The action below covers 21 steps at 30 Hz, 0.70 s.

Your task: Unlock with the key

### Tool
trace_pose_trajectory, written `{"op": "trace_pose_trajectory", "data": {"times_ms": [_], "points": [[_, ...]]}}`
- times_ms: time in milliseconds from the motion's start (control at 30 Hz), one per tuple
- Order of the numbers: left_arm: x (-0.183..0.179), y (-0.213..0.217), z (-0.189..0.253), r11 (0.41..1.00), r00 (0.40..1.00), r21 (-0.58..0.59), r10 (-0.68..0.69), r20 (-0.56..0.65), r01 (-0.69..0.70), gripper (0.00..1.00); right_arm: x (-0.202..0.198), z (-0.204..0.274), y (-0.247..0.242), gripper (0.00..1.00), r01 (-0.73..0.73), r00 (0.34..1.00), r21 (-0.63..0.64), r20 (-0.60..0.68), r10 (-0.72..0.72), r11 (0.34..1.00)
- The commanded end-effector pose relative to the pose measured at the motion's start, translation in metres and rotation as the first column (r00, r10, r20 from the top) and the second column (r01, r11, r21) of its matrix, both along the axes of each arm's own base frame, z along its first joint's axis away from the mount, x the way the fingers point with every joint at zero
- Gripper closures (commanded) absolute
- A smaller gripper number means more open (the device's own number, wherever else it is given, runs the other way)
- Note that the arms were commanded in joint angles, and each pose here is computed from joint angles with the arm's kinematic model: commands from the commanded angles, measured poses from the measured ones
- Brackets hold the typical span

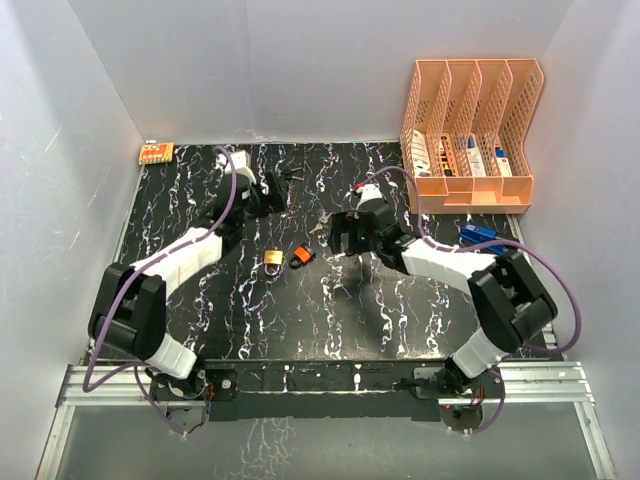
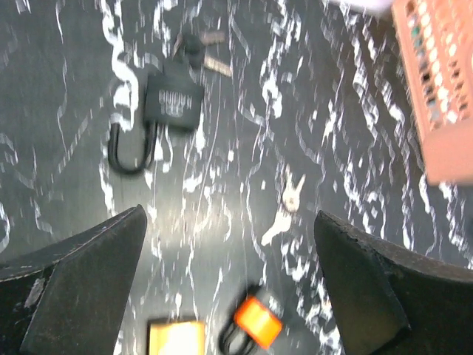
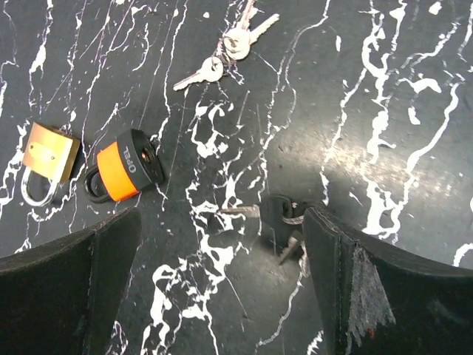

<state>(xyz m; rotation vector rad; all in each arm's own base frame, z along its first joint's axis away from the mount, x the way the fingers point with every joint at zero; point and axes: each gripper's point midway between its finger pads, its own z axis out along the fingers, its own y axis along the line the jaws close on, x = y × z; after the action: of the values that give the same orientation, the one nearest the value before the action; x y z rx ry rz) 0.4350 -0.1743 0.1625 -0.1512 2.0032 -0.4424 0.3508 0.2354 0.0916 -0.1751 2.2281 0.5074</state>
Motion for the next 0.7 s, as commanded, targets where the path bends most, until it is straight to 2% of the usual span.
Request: {"op": "trace_pose_trajectory", "data": {"times_ms": [0,167,267,433,667], "points": [[-0.050,-0.001,-0.022,0.999,0.997,-0.032,-0.019,-0.069,0.017,0.04,0.029,0.016,0.016,0.12,0.038,0.996,-0.051,0.087,-0.034,0.998],[-0.086,0.017,-0.017,0.998,0.999,-0.058,0.023,-0.042,-0.026,0.04,0.060,-0.003,0.029,0.22,0.061,0.996,-0.160,0.080,-0.049,0.985],[-0.099,0.020,-0.023,0.997,0.999,-0.069,0.019,-0.050,-0.023,0.04,0.082,-0.009,0.038,0.32,0.077,0.995,-0.218,0.084,-0.059,0.973],[-0.111,0.023,-0.033,0.996,0.997,-0.084,0.016,-0.071,-0.022,0.04,0.102,-0.025,0.051,0.43,0.063,0.997,-0.275,0.065,-0.047,0.959],[-0.116,0.023,-0.047,0.996,0.995,-0.088,0.012,-0.095,-0.020,0.04,0.113,-0.040,0.053,0.52,0.078,0.996,-0.338,0.066,-0.059,0.938]]}}
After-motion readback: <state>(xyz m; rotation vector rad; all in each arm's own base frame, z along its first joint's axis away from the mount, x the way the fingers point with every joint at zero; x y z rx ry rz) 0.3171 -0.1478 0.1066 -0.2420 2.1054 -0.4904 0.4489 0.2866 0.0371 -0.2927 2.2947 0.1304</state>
